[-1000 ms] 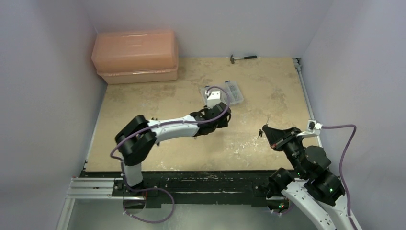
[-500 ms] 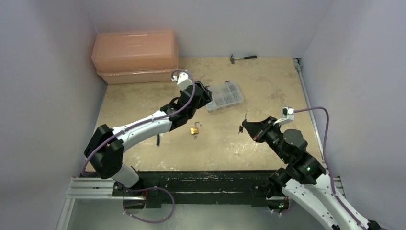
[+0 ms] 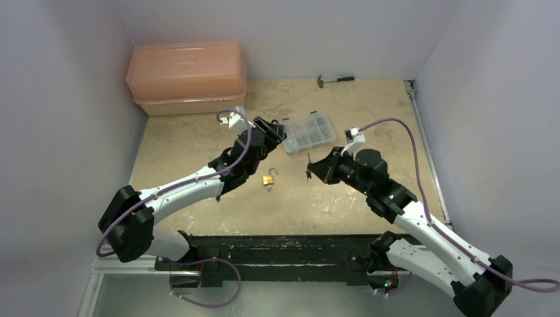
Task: Unlock with the key
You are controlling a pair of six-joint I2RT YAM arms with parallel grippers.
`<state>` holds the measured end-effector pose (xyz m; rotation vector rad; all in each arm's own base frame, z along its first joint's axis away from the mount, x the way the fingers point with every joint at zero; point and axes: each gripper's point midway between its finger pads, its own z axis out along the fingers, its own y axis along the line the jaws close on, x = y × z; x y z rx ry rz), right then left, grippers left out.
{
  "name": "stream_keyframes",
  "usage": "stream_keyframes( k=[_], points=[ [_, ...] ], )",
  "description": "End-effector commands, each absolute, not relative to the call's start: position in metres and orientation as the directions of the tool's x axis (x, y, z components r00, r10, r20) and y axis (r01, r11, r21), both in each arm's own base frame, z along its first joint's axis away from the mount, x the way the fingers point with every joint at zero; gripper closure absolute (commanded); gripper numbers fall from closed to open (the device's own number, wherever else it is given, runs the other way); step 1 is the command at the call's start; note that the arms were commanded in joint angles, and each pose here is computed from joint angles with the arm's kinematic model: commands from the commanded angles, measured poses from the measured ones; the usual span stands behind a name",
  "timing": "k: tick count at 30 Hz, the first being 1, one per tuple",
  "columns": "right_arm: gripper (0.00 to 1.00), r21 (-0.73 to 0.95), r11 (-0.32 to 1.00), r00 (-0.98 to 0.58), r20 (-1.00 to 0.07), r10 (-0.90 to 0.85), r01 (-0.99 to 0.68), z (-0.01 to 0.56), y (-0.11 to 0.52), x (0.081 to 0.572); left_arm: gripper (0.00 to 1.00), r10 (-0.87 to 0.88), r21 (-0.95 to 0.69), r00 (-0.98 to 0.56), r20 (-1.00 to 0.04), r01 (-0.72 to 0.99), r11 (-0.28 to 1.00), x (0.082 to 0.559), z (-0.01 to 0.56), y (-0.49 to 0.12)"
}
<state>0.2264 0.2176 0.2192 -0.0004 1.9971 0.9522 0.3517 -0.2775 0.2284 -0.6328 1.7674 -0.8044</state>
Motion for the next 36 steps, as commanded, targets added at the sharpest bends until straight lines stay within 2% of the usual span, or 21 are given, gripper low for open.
stream_keyframes(
  k=[1, 19, 36],
  points=[
    [1.00, 0.573, 0.629, -0.531, -0.798, 0.284, -0.525, 0.269, 0.244, 0.233, 1.00, -0.835, -0.881, -0.294, -0.465, 0.064, 0.468, 0.353, 0.286, -0.286],
    [1.00, 0.526, 0.614, -0.593, -0.797, 0.115, -0.589, 0.257, 0.286, 0.261, 1.00, -0.832, -0.897, -0.341, -0.437, 0.093, 0.433, 0.353, 0.291, -0.287],
    [1.00, 0.528, 0.611, -0.583, -0.802, 0.131, -0.590, 0.261, 0.296, 0.275, 1.00, -0.841, -0.911, -0.358, -0.405, 0.078, 0.405, 0.353, 0.287, -0.285]
  ],
)
